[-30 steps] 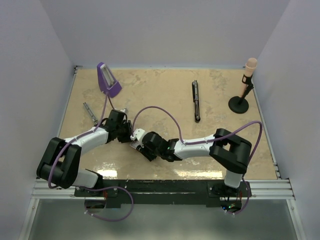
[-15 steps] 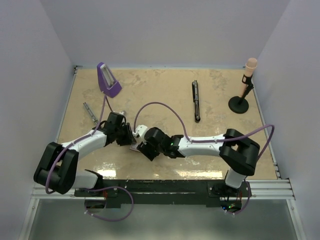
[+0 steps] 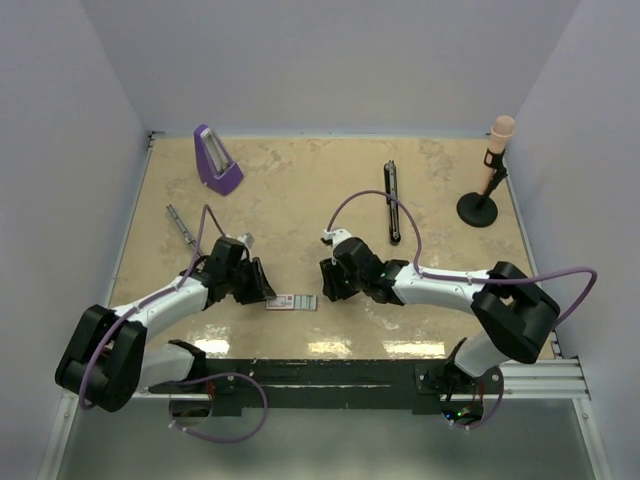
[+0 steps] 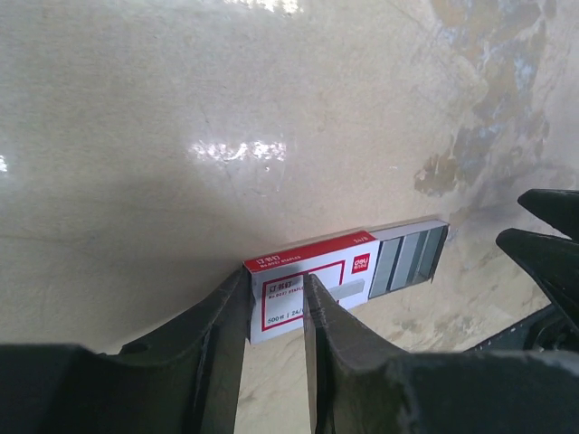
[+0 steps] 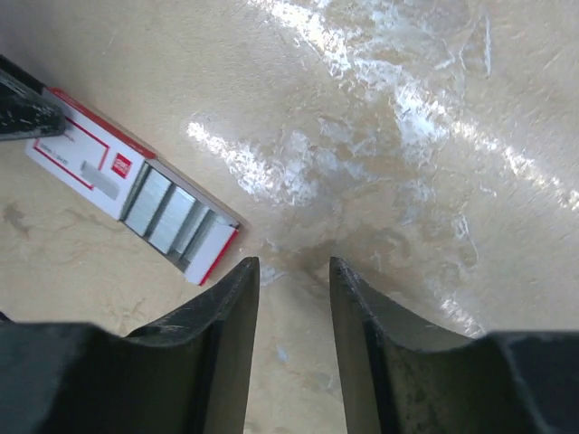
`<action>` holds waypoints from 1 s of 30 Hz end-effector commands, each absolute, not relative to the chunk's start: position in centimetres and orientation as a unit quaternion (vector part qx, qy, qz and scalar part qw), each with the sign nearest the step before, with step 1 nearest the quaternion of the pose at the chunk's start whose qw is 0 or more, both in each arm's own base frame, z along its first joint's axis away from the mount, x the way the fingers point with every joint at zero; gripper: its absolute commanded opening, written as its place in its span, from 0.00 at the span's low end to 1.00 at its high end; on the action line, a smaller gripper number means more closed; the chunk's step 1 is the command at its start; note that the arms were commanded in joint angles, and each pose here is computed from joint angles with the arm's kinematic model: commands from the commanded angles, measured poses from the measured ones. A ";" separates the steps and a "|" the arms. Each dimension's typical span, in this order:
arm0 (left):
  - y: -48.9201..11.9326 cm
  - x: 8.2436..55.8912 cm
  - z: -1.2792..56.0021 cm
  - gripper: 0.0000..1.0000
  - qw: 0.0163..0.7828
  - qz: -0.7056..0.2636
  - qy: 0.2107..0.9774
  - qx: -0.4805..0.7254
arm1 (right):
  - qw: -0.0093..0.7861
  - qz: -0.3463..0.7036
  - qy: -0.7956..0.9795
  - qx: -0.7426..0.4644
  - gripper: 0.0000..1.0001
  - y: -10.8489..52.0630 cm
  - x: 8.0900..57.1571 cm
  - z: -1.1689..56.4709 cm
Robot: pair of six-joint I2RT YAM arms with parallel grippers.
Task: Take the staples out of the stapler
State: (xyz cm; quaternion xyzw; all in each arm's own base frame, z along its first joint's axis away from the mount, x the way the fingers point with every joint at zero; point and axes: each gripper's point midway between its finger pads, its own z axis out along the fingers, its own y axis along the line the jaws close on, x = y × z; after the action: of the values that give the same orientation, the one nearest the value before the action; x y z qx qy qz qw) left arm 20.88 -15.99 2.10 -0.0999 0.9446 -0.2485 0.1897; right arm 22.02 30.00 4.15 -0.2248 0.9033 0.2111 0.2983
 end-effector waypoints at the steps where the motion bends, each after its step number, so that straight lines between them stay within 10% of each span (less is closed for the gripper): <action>1: -17.6 20.8 3.1 0.34 0.194 -0.285 0.934 -0.094 | 0.305 0.296 0.891 -0.161 0.38 32.3 21.6 7.4; 30: -17.4 19.0 2.5 0.33 0.188 -0.291 0.934 -0.082 | 0.265 0.316 0.903 -0.122 0.33 32.1 20.1 4.2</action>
State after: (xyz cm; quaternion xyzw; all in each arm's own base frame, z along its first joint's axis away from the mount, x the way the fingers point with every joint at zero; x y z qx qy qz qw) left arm 19.37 -16.67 2.07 -0.0904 0.9412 -0.2678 0.1853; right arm 19.85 31.73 4.03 -0.1300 0.9061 0.3067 0.2607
